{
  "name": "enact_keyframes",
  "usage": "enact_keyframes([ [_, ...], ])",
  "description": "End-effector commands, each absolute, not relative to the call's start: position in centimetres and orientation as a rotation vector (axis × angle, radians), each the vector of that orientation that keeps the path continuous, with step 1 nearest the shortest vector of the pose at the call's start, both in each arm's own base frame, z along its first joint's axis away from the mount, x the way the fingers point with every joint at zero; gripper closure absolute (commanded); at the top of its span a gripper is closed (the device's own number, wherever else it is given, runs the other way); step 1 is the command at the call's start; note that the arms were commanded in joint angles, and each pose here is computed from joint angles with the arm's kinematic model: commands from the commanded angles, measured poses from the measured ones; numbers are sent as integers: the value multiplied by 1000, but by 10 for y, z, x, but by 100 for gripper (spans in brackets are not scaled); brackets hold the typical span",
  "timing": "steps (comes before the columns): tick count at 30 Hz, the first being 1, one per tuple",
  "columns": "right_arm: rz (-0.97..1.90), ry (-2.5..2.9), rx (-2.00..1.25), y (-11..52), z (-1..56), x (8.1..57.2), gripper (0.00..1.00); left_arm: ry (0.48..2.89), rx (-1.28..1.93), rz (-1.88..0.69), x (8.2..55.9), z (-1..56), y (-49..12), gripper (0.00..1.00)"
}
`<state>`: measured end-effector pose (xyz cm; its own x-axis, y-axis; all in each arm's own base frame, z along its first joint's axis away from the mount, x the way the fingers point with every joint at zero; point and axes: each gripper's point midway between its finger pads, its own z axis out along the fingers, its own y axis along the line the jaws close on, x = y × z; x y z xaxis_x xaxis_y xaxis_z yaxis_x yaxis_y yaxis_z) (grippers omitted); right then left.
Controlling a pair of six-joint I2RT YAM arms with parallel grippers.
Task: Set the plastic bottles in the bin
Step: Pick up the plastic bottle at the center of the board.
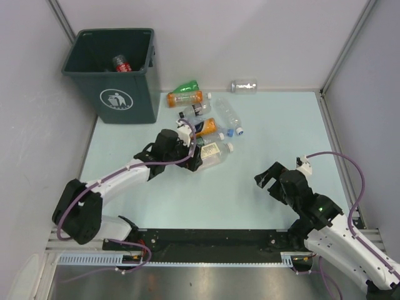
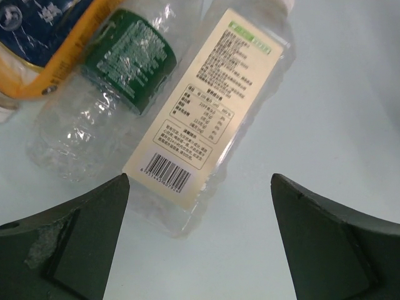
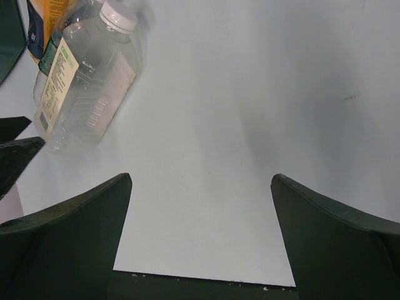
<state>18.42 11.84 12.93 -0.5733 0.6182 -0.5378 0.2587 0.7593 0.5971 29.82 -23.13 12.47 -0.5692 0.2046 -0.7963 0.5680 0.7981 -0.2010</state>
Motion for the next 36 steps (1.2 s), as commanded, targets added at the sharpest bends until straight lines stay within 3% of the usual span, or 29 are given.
enact_keyframes([
  [1, 594, 2180, 691, 117, 127, 184, 0, 2167, 561, -490, 311, 105, -235, 1],
  [9, 607, 2193, 690, 123, 124, 186, 1, 2210, 584, -326, 317, 83, -227, 1],
  [28, 616, 2213, 692, 128, 118, 186, 0, 2286, 661, -295, 306, 53, -236, 1],
  [31, 620, 2214, 692, 127, 117, 185, 0, 2288, 675, -298, 305, 51, -241, 4],
  [36, 617, 2208, 696, 125, 118, 183, 0, 2287, 692, -297, 302, 54, -247, 23],
])
